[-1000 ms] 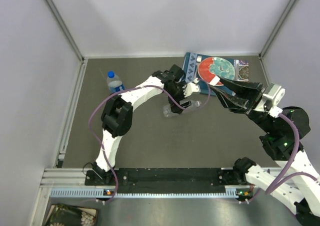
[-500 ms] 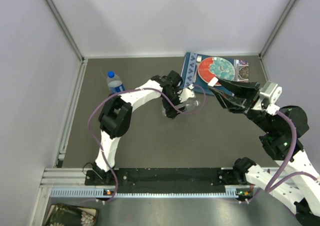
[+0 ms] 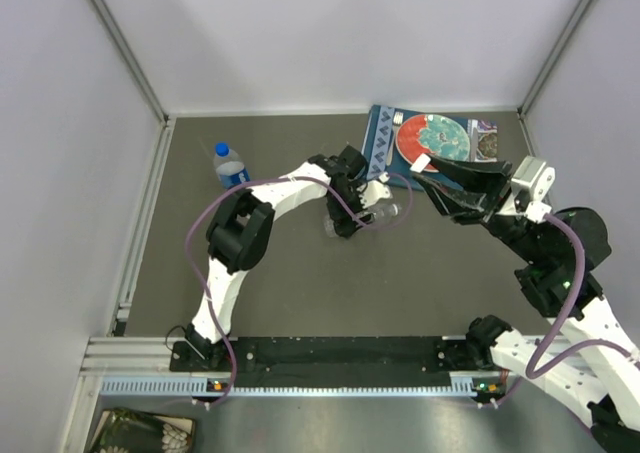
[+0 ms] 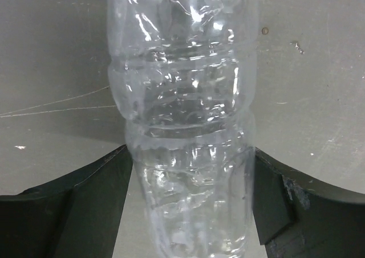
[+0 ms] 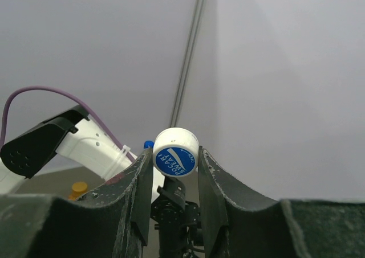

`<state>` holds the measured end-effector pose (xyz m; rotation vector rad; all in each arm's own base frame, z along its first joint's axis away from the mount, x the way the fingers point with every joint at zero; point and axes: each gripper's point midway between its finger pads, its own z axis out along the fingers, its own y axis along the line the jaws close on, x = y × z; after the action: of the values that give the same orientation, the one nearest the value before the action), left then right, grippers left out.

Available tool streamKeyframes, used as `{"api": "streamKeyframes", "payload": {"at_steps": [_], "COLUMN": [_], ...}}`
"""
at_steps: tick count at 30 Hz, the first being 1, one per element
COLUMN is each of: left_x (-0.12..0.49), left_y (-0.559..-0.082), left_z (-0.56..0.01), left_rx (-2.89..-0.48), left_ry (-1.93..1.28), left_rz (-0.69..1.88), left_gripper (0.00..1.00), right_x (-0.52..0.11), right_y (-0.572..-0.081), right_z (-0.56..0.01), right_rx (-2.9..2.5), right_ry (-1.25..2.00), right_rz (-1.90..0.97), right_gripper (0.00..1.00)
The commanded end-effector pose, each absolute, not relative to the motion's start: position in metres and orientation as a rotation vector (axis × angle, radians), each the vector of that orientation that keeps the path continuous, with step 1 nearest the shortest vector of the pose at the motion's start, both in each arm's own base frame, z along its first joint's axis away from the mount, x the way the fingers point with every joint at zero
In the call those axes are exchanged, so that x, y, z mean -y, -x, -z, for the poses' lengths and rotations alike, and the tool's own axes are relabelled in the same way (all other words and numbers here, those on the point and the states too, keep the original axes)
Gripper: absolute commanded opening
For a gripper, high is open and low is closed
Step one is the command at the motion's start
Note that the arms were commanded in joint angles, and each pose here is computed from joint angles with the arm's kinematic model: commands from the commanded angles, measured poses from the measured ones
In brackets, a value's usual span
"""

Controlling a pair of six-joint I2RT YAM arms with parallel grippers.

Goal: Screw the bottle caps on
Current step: Pick up the plastic bottle at the center of the board.

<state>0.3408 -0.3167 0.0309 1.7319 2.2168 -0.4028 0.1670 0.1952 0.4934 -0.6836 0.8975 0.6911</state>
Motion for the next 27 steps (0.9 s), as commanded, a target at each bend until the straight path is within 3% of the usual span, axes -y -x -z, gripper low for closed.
{"api": "streamKeyframes", "payload": {"at_steps": [1,5,13,22,27], "left_x": [0.315,0.309,0.289,0.224,0.177], "left_y": [-0.342,-0.339,-0.33,-0.27,-0.228], "left_z": [-0.027,-0.039,-0.075,-0.237,-0.285], "left_rx": [-2.197,-2.2,-2.184,-1.962,-1.814], "left_ry": [-1.747,-1.716,-1.663,-1.541,-1.524], "left_rz": [0.375,0.344,0.271,0.252,0.16], "left_gripper": [0.79,0.59,0.56,0.52,0.5], "right_x": [-0.194,-0.197,-0.196,-0.224,-0.229], "right_y": [-0.16,-0.161,-0.162,-0.17,-0.158], "right_z": [-0.513,-0.515,-0.514,-0.48,-0.474], "right_rx": [-0.868,-0.874,-0.914,-1.119,-1.171], "right_ry": [0.666,0.675,0.673,0.78,0.861], "right_rz": [-0.716,-0.727,-0.731,-0.862,-0.94], "right_gripper": [0.27,0.27,0.29,0.3,0.28]}}
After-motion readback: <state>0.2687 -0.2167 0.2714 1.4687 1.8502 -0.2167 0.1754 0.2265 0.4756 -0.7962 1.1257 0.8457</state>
